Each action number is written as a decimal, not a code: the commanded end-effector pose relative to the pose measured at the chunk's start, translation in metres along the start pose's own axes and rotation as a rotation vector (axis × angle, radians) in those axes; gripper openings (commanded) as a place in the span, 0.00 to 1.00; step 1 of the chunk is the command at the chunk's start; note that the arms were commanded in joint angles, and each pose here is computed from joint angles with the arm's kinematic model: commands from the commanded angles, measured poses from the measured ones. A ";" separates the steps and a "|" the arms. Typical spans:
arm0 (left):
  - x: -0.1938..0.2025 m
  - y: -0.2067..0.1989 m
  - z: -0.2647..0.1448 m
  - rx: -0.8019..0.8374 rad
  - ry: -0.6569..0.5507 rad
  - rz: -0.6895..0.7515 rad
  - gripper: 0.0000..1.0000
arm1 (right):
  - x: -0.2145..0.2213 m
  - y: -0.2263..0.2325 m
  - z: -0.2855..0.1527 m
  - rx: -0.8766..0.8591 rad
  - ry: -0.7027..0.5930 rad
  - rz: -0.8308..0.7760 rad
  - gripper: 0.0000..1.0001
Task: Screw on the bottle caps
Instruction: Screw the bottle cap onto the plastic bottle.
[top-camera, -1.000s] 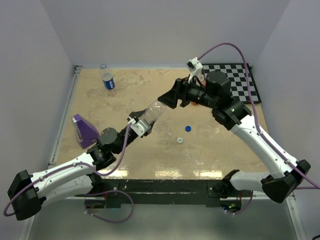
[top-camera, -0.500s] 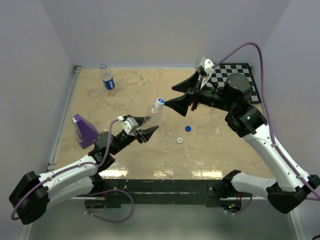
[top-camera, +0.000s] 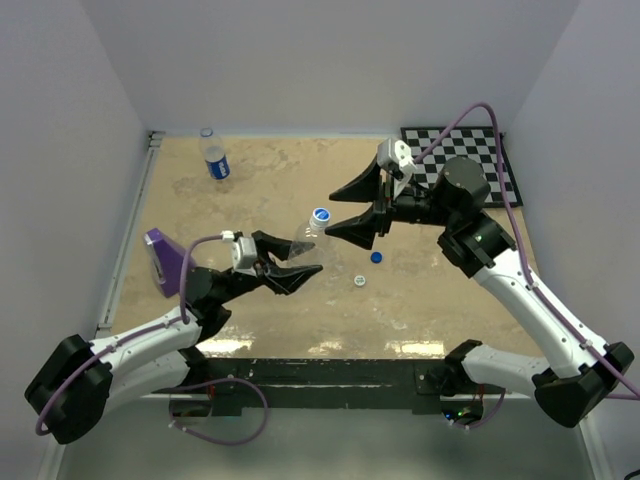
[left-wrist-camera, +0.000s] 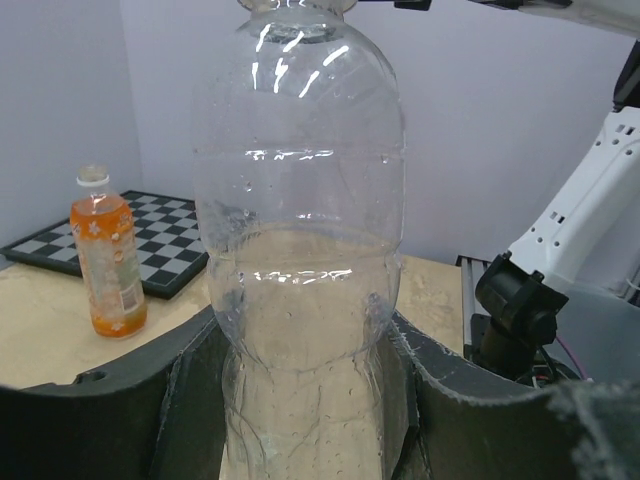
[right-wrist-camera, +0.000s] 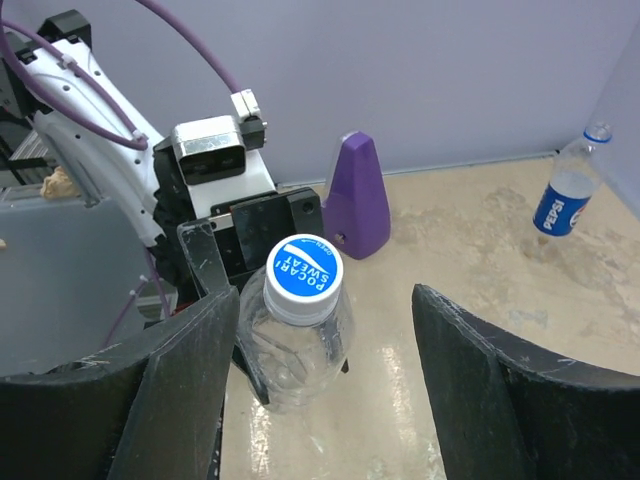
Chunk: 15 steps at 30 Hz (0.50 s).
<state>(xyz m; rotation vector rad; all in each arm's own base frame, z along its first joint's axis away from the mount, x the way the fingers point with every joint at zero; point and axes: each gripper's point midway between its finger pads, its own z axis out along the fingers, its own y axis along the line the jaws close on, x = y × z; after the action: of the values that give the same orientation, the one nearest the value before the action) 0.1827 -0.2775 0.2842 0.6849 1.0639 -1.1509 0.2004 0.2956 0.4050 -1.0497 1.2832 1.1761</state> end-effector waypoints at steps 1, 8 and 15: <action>-0.022 -0.016 0.003 0.091 -0.076 0.045 0.00 | -0.021 0.016 -0.002 -0.082 -0.057 -0.090 0.73; -0.026 -0.020 0.008 0.135 -0.069 0.085 0.00 | -0.021 0.024 0.000 -0.150 -0.052 -0.080 0.68; -0.032 -0.023 0.011 0.155 -0.076 0.109 0.00 | -0.018 0.026 0.003 -0.184 -0.044 -0.068 0.63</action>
<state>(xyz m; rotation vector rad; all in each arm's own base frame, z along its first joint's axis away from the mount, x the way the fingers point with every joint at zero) 0.1691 -0.2841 0.2867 0.7734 1.0146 -1.1956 0.1819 0.3001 0.4101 -1.1550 1.1848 1.2603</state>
